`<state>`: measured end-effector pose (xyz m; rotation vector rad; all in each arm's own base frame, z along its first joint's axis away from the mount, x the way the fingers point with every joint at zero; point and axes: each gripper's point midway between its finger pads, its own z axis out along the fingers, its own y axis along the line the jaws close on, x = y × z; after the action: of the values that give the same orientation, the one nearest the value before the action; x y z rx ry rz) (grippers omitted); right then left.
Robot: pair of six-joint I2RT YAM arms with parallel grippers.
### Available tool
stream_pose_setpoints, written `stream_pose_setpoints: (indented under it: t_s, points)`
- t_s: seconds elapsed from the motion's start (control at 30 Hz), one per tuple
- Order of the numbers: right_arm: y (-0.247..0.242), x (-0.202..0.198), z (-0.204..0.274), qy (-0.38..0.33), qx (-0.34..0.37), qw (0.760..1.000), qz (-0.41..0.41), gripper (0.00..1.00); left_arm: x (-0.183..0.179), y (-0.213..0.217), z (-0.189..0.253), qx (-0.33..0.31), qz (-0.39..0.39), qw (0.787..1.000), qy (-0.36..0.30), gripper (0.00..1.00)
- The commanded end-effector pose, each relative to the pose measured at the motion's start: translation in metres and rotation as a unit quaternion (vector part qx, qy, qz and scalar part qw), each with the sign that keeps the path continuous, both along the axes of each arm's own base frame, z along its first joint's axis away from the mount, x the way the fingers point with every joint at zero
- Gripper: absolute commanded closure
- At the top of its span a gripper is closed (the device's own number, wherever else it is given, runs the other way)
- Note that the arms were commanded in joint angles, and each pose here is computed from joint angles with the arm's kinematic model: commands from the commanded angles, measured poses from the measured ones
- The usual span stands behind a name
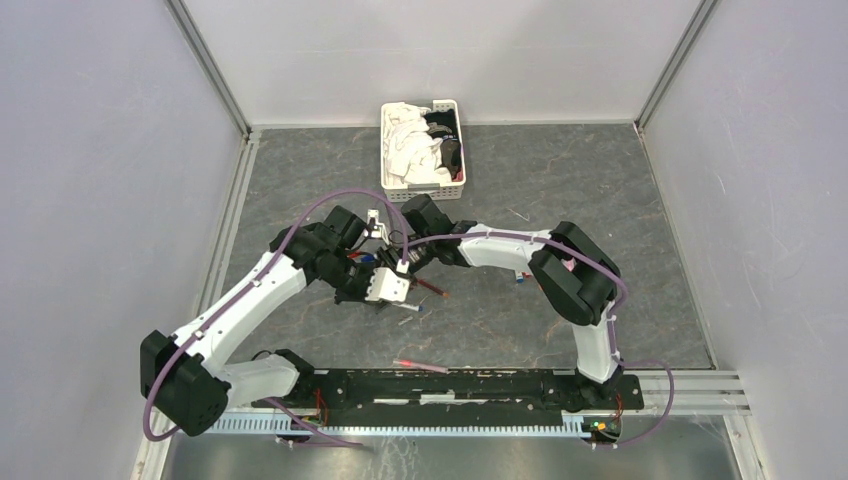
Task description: Open the pen caps
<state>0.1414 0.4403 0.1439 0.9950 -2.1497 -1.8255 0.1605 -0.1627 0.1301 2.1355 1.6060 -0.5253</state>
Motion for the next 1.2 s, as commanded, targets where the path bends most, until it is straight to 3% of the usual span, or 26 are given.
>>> stream_pose_setpoints:
  t_s: [0.0,0.07,0.1,0.2,0.27,0.33,0.4,0.6,0.77,0.83,0.97,1.07,1.17]
  points:
    - [0.009,0.017,0.01,-0.081,0.029,0.996,-0.031,1.0,-0.007,-0.024,0.012,-0.053,-0.032,0.998,0.002,0.98]
    - [-0.029,0.011,-0.019,-0.106,-0.047,0.993,-0.024,1.0,0.001,-0.007,0.006,-0.012,-0.023,0.999,-0.02,0.98]
    - [-0.06,-0.002,-0.034,-0.112,-0.089,0.99,-0.023,1.0,0.012,0.019,0.003,0.019,-0.002,0.999,-0.035,0.98]
    - [-0.119,-0.042,-0.052,-0.119,-0.109,0.984,-0.076,1.0,0.072,0.122,0.0,0.075,0.072,0.987,-0.122,0.98]
    - [-0.115,-0.044,-0.04,-0.101,-0.075,0.987,-0.102,1.0,0.059,0.089,-0.001,0.046,0.044,0.996,-0.067,0.98]
    - [-0.118,-0.042,-0.042,-0.121,-0.103,0.985,-0.07,1.0,0.052,0.046,-0.001,0.04,0.04,0.996,-0.067,0.98]
    - [-0.12,-0.046,-0.041,-0.112,-0.092,0.987,-0.071,1.0,0.057,0.037,-0.004,0.047,0.035,0.993,-0.1,0.98]
    - [-0.114,-0.038,-0.034,-0.123,-0.08,0.987,-0.058,1.0,0.044,0.016,0.012,0.041,0.002,0.996,-0.084,0.98]
    - [-0.125,0.008,-0.046,-0.173,-0.128,0.97,-0.114,1.0,0.063,0.015,-0.006,0.048,0.048,0.993,-0.1,0.98]
    - [-0.146,0.048,-0.06,-0.217,-0.193,0.94,-0.177,1.0,0.076,0.016,-0.023,0.055,0.089,0.99,-0.096,0.95]
    - [-0.197,0.122,-0.067,-0.309,-0.304,0.844,-0.317,1.0,0.098,0.019,-0.054,0.065,0.162,0.982,-0.069,0.88]
    - [-0.226,0.158,-0.068,-0.356,-0.361,0.772,-0.383,1.0,0.11,0.028,-0.073,0.08,0.201,0.974,-0.067,0.8]
    - [-0.241,0.181,-0.071,-0.377,-0.39,0.723,-0.428,1.0,0.111,0.034,-0.089,0.092,0.22,0.969,-0.064,0.73]
